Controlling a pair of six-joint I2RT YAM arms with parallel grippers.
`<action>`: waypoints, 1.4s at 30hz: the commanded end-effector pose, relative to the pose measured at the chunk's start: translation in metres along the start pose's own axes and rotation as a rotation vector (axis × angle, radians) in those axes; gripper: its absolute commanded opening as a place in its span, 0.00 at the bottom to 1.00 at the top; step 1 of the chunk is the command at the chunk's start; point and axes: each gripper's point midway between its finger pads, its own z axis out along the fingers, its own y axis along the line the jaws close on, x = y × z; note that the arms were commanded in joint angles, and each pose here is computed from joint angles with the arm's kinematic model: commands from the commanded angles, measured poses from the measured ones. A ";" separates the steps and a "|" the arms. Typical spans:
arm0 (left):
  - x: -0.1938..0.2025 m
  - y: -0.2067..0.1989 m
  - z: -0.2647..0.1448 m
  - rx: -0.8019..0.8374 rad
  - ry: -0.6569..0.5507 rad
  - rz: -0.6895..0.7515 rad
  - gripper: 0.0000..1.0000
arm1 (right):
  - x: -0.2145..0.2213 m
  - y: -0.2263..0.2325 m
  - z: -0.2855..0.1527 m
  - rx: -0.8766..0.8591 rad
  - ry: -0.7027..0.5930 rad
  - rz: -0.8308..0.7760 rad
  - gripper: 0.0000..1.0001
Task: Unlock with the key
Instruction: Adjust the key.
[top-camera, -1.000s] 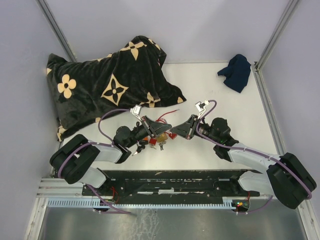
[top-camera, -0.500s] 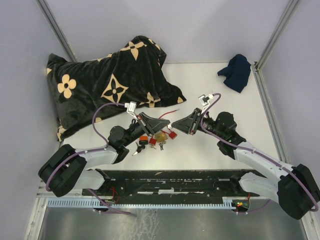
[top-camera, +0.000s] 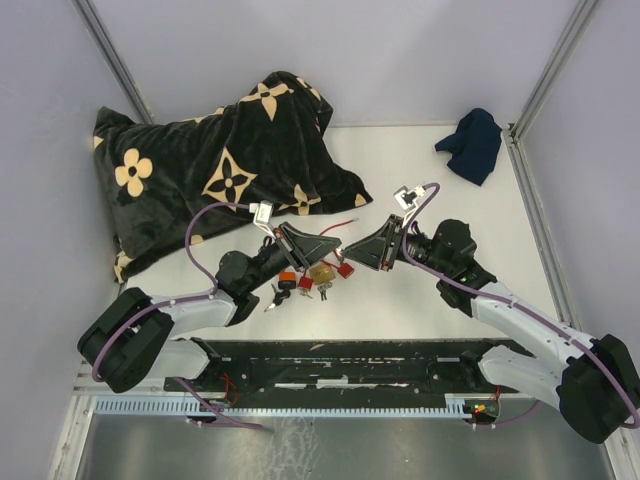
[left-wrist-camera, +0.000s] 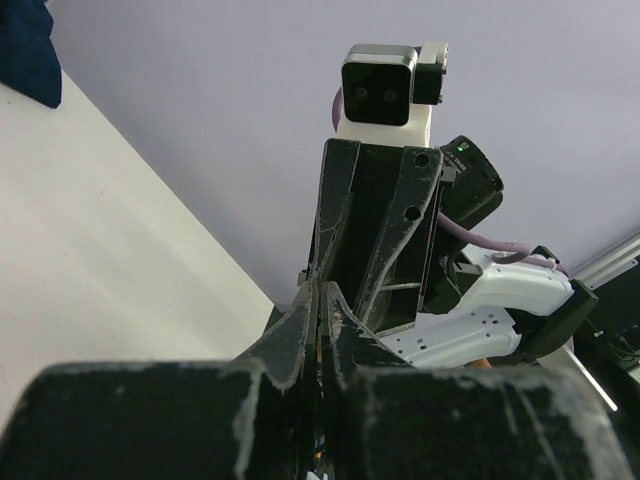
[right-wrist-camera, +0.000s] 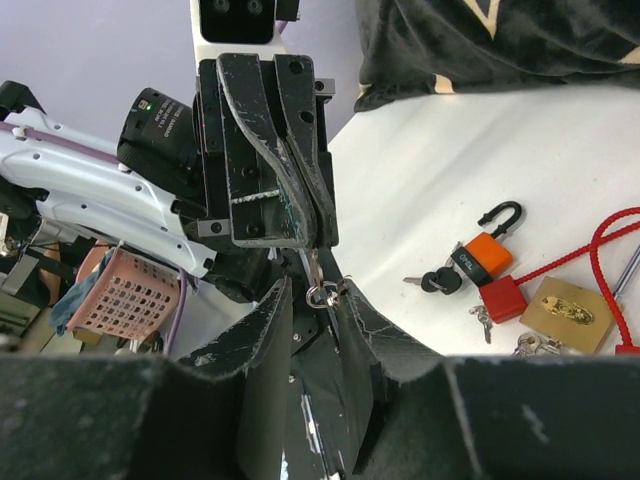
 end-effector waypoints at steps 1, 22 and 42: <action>-0.014 -0.028 0.009 0.120 -0.034 0.097 0.03 | -0.022 0.021 0.004 -0.073 -0.040 -0.063 0.32; -0.014 -0.020 0.012 0.071 -0.049 0.102 0.03 | -0.022 0.026 0.008 -0.113 -0.037 -0.016 0.31; -0.018 -0.019 0.012 0.059 -0.072 0.097 0.03 | -0.012 0.016 0.007 -0.086 -0.018 0.013 0.28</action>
